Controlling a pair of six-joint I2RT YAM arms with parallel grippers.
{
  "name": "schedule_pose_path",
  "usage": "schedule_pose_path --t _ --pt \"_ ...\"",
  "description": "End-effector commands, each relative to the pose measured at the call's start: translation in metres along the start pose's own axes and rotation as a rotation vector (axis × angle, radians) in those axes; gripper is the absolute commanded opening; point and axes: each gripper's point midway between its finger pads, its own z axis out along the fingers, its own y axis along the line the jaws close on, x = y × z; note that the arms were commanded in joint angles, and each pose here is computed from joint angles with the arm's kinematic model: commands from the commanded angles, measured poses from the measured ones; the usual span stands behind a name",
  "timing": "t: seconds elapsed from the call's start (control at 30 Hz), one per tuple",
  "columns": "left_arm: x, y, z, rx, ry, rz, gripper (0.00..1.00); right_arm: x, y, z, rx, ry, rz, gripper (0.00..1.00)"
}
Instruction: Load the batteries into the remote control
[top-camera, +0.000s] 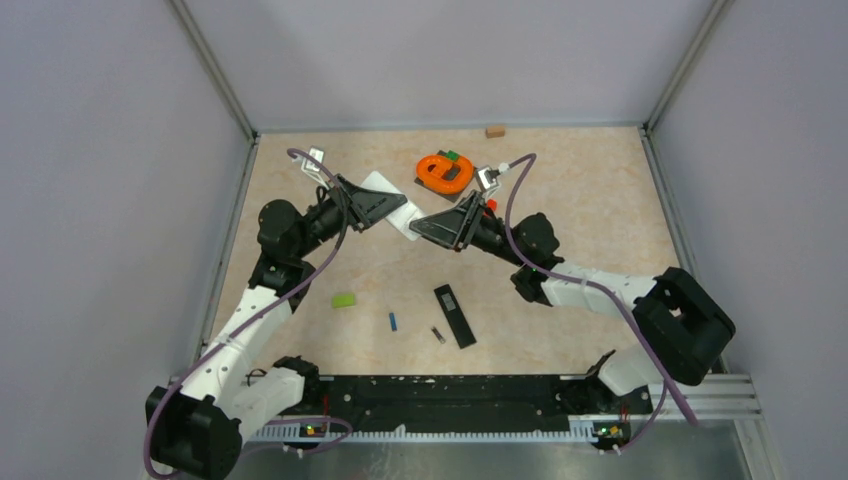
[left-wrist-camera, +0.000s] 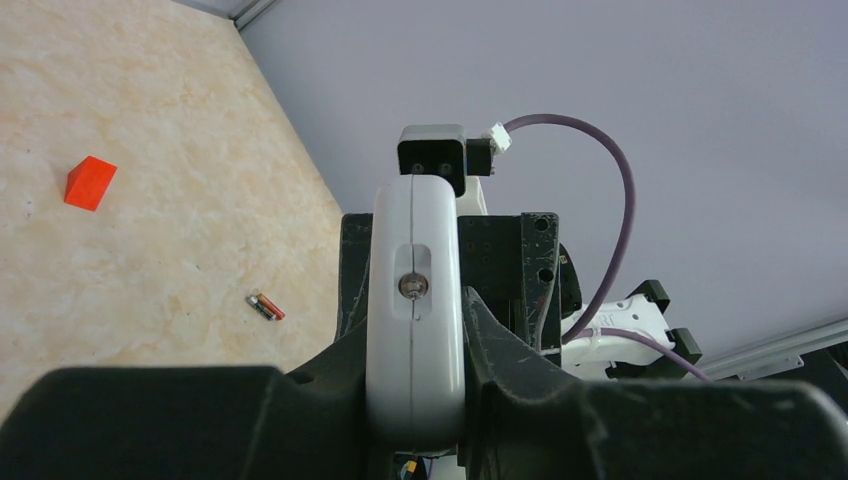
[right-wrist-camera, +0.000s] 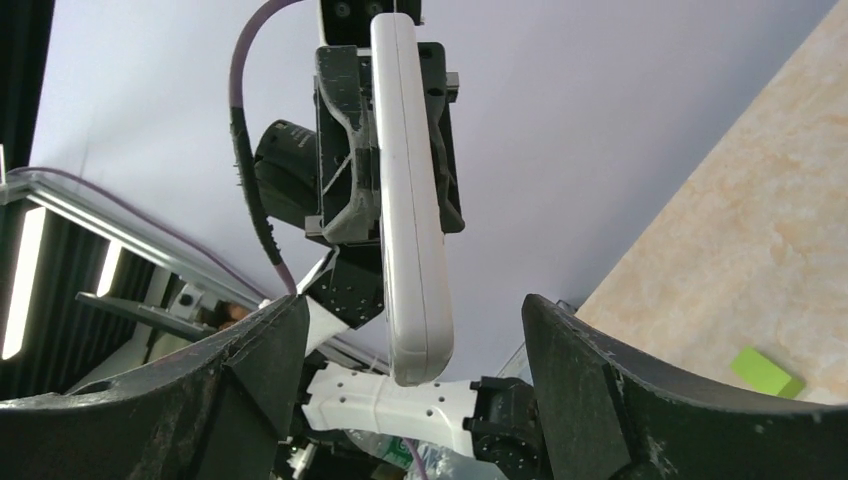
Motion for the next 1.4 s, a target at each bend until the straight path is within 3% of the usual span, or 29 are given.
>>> schedule_pose_path --t 0.0,0.37,0.67,1.0,1.37 --pt "-0.011 -0.023 -0.002 0.067 -0.04 0.067 0.0 -0.014 0.024 0.006 -0.119 -0.027 -0.031 0.77" --pt "-0.012 -0.028 -0.001 0.082 -0.029 0.06 0.0 -0.005 -0.017 0.008 -0.009 -0.001 0.042 0.28" --pt "-0.023 -0.044 0.003 0.077 -0.034 0.008 0.0 0.016 -0.055 -0.016 0.077 0.082 -0.011 0.16" --pt "-0.026 -0.03 0.009 -0.006 -0.024 -0.003 0.0 0.017 -0.052 -0.018 0.076 0.156 -0.068 0.15" --pt "-0.019 0.005 0.012 -0.065 -0.04 -0.002 0.0 -0.017 -0.057 -0.004 0.185 -0.008 0.008 0.62"
